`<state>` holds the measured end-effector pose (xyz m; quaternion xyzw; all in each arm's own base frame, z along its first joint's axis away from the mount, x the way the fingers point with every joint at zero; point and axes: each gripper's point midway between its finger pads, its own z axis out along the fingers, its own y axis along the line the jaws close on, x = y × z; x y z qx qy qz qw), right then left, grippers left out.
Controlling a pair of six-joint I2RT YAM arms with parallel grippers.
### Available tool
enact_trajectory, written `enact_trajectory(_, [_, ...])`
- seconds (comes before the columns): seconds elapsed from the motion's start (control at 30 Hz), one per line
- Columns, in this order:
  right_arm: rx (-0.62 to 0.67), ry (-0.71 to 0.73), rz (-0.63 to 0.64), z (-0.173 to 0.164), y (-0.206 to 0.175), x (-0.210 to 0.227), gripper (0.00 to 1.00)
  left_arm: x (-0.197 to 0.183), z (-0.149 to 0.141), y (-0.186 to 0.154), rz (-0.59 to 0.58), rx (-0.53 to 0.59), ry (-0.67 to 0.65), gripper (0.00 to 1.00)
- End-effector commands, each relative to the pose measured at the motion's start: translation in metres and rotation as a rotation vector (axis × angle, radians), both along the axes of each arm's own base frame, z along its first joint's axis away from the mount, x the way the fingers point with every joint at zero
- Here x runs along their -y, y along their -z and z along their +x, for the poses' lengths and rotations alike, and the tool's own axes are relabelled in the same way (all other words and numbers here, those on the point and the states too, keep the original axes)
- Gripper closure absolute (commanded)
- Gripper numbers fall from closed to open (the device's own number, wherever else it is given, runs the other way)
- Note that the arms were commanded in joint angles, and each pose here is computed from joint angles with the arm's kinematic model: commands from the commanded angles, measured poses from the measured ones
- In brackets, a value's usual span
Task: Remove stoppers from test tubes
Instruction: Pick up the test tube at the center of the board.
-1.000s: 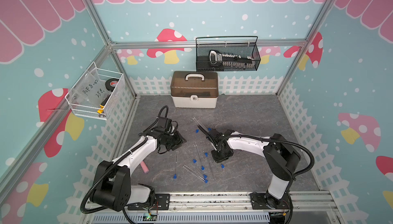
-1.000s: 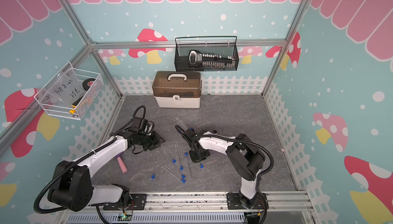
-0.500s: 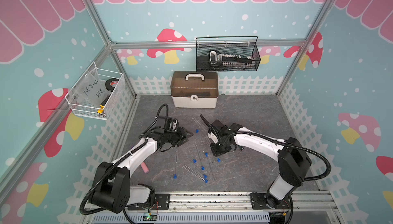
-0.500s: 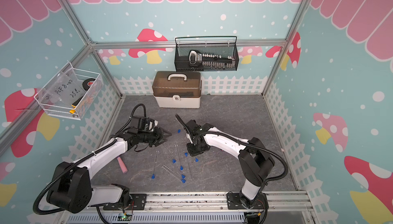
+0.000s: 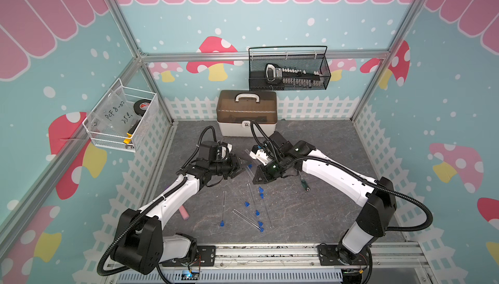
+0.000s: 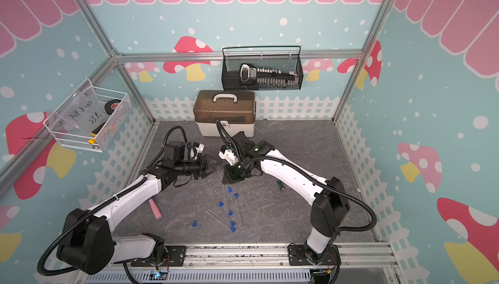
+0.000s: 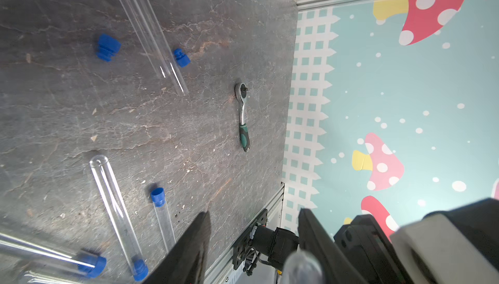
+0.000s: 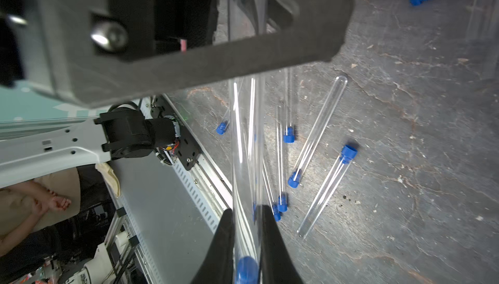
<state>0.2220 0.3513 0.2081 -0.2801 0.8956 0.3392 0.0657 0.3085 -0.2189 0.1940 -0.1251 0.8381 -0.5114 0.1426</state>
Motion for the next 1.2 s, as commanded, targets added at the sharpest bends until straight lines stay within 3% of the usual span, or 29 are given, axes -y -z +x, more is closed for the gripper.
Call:
enact_trajectory(0.0, [-0.059, -0.059, 0.026, -0.01, -0.001, -0.006, 0.85, 0.008, 0.0, -0.022, -0.02, 0.062, 0.02, 0.48])
enact_trajectory(0.17, [-0.058, -0.058, 0.022, -0.008, 0.0, -0.007, 0.85, 0.012, 0.0, -0.02, -0.007, 0.064, 0.03, 0.55])
enact_trajectory(0.37, [-0.062, -0.045, -0.001, -0.006, 0.007, -0.004, 0.85, 0.008, -0.004, -0.02, 0.041, 0.066, 0.043, 0.8])
enact_trajectory(0.5, [-0.06, -0.04, -0.004, -0.005, 0.008, -0.003, 0.84, 0.006, -0.006, -0.018, 0.055, 0.061, 0.043, 0.86])
enact_trajectory(0.57, [-0.055, -0.037, -0.002, -0.003, 0.006, -0.003, 0.81, 0.005, -0.005, -0.018, 0.062, 0.059, 0.036, 0.99])
enact_trajectory(0.83, [-0.012, 0.022, 0.013, 0.01, -0.012, 0.009, 0.66, -0.002, 0.008, -0.024, 0.083, 0.051, -0.031, 1.0])
enact_trajectory(0.97, [0.075, 0.2, 0.045, 0.044, -0.04, 0.044, 0.57, -0.005, 0.028, -0.046, 0.021, 0.053, -0.127, 1.0])
enact_trajectory(1.07, [0.048, 0.36, 0.208, 0.065, -0.058, 0.062, 0.52, -0.008, 0.046, -0.079, -0.096, 0.079, -0.246, 1.0])
enact_trajectory(1.17, [0.027, 0.432, 0.408, 0.072, -0.078, 0.064, 0.51, -0.014, 0.058, -0.105, -0.231, 0.099, -0.357, 1.0])
